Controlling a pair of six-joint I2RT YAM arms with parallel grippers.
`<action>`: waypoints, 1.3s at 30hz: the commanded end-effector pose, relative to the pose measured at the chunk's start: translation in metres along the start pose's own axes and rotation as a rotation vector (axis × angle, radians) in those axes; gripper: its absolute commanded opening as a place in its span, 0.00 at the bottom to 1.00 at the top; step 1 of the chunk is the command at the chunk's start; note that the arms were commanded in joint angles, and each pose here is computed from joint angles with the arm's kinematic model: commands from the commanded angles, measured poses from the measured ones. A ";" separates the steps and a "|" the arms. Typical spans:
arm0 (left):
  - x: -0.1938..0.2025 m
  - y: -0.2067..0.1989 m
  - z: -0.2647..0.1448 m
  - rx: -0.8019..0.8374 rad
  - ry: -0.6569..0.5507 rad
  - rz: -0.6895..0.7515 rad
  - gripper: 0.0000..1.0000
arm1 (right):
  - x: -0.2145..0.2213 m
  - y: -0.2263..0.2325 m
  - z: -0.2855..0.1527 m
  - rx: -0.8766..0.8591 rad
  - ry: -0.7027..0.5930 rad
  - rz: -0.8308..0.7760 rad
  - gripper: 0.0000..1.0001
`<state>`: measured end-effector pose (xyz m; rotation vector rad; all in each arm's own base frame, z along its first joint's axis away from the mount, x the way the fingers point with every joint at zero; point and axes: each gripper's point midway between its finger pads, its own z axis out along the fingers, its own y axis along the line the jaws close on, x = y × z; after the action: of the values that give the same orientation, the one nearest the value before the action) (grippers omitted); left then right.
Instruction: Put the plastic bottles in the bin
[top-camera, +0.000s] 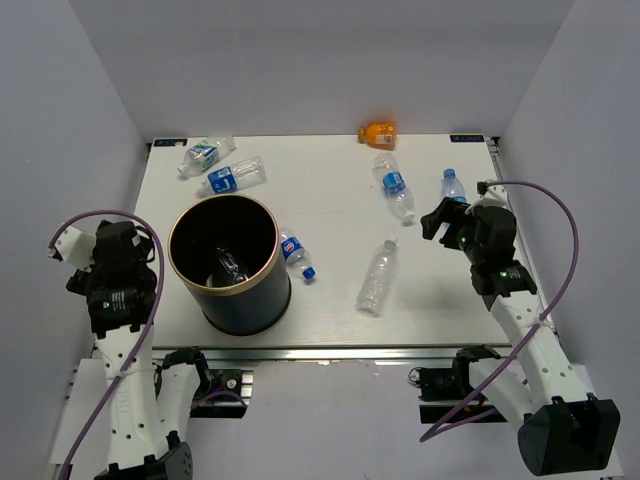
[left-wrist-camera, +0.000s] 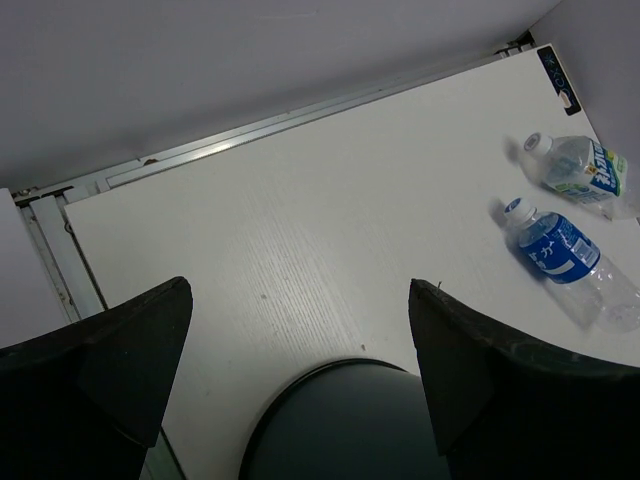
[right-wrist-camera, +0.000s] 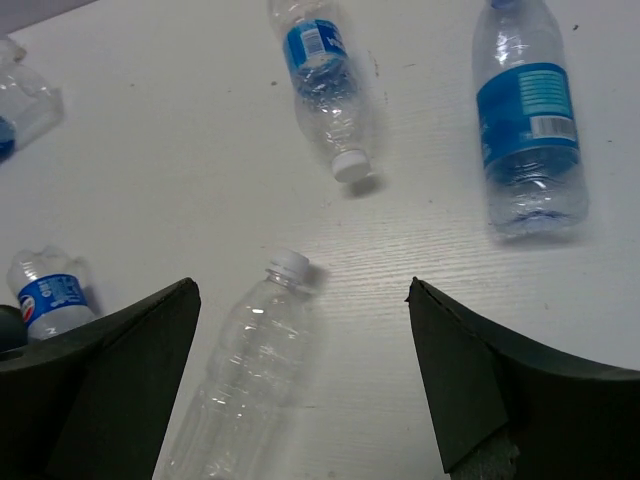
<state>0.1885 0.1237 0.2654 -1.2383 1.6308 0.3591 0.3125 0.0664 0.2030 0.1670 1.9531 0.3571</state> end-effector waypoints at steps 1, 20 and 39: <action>0.001 0.003 0.001 -0.016 0.010 0.008 0.98 | -0.009 0.019 0.003 -0.091 -0.036 0.045 0.89; 0.003 -0.006 0.001 0.035 0.017 0.031 0.98 | 0.145 0.040 0.063 0.178 0.422 0.139 0.89; -0.025 -0.035 -0.011 0.145 -0.001 0.066 0.98 | -0.089 0.324 -0.066 -0.998 -0.142 -0.227 0.26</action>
<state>0.2051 0.1167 0.2796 -1.1312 1.6981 0.3176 0.3271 0.2943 0.3251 -0.3162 1.7868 0.8999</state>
